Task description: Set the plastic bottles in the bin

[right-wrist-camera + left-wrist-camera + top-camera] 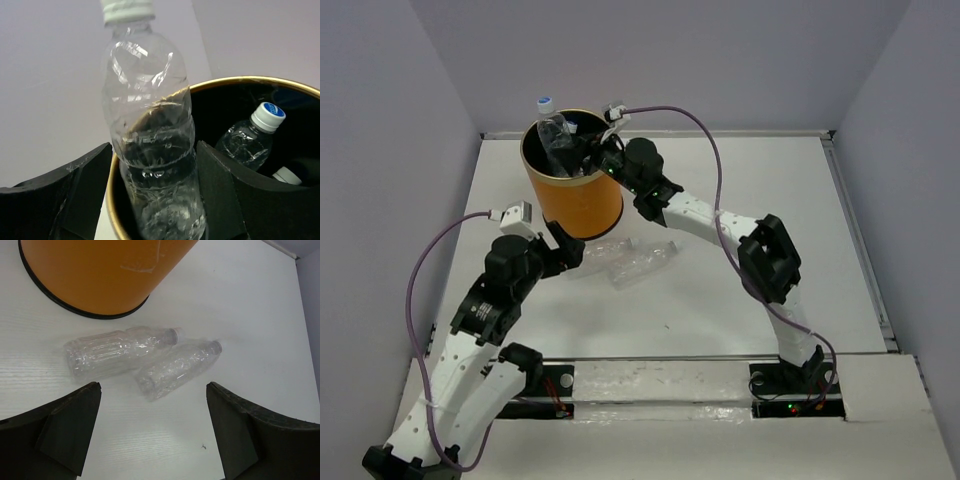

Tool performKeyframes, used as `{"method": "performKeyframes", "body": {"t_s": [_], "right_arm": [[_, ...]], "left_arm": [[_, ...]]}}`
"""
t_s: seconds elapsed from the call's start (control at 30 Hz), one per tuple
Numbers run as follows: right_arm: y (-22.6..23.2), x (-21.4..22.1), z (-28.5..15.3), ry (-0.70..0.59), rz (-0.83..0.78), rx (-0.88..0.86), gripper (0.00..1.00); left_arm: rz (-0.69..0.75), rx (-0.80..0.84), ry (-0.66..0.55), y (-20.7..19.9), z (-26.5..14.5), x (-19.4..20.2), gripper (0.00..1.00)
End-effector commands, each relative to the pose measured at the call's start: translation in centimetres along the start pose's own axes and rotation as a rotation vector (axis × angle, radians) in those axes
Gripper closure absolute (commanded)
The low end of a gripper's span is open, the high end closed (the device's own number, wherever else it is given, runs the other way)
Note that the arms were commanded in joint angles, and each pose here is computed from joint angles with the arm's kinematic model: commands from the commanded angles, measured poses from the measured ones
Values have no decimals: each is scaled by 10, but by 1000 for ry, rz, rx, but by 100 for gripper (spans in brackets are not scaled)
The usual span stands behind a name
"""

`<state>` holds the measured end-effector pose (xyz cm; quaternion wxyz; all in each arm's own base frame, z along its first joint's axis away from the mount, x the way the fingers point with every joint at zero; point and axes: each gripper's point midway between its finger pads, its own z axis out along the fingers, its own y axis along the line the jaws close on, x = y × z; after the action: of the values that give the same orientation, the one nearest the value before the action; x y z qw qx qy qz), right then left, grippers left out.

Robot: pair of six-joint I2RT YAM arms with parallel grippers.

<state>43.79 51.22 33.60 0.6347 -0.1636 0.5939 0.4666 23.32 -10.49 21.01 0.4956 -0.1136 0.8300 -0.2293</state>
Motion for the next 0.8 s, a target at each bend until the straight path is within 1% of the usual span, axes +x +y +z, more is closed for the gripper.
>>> {"method": "performKeyframes", "body": {"t_s": [0.0,0.03,0.07,0.1,0.17,0.27,0.3,0.33,0.37,0.4,0.43,0.47,0.5,0.53,0.57,0.6,0.63,0.67,0.7,0.73,0.77], "right_arm": [[40,-81,-18,-147,-40,-80,25],[42,-87,-25,-158,-50,-79,25],[43,-91,-29,-164,-54,-76,25],[48,-105,-35,-185,-68,-81,25],[46,-106,-42,-182,-75,-64,26],[49,-119,-51,-196,-88,-51,27],[47,-114,-54,-182,-90,-44,28],[45,-113,-57,-176,-92,-34,32],[48,-122,-64,-189,-90,-29,35],[42,-111,-70,-160,-83,-9,42],[38,-106,-76,-134,-79,13,68],[45,-124,-89,-151,-79,14,79],[44,-122,-98,-134,-77,25,90],[27,-95,-113,-68,-66,94,100],[31,-111,-132,-90,-55,112,100],[26,-105,-145,-74,-32,142,100],[5,-71,-167,-5,-19,225,100],[-4,-66,-183,4,-3,264,100],[-9,-81,-206,-32,28,315,100],[-26,-51,-230,28,46,373,100],[-37,-48,-247,33,62,412,100]], "left_arm": [[44,23,-2,-11,-4,-13,4],[48,31,19,-13,-1,-10,4],[58,75,53,-21,-1,-4,5],[66,82,70,-22,1,-1,4],[86,96,117,-25,7,6,5],[106,98,143,-26,10,12,5],[107,107,143,-28,10,12,5],[113,122,136,-31,10,11,5],[121,136,143,-35,10,13,5],[125,144,148,-37,11,15,5],[133,156,153,-43,13,16,5],[143,164,161,-46,15,19,5],[165,183,175,-55,16,26,5],[182,200,166,-64,18,27,5],[228,220,199,-75,21,41,5],[253,219,195,-81,25,45,5],[272,239,190,-91,28,47,5],[305,220,206,-93,38,55,5],[347,255,208,-106,40,62,5],[380,251,225,-111,49,69,5],[404,259,226,-116,52,73,5]]}}
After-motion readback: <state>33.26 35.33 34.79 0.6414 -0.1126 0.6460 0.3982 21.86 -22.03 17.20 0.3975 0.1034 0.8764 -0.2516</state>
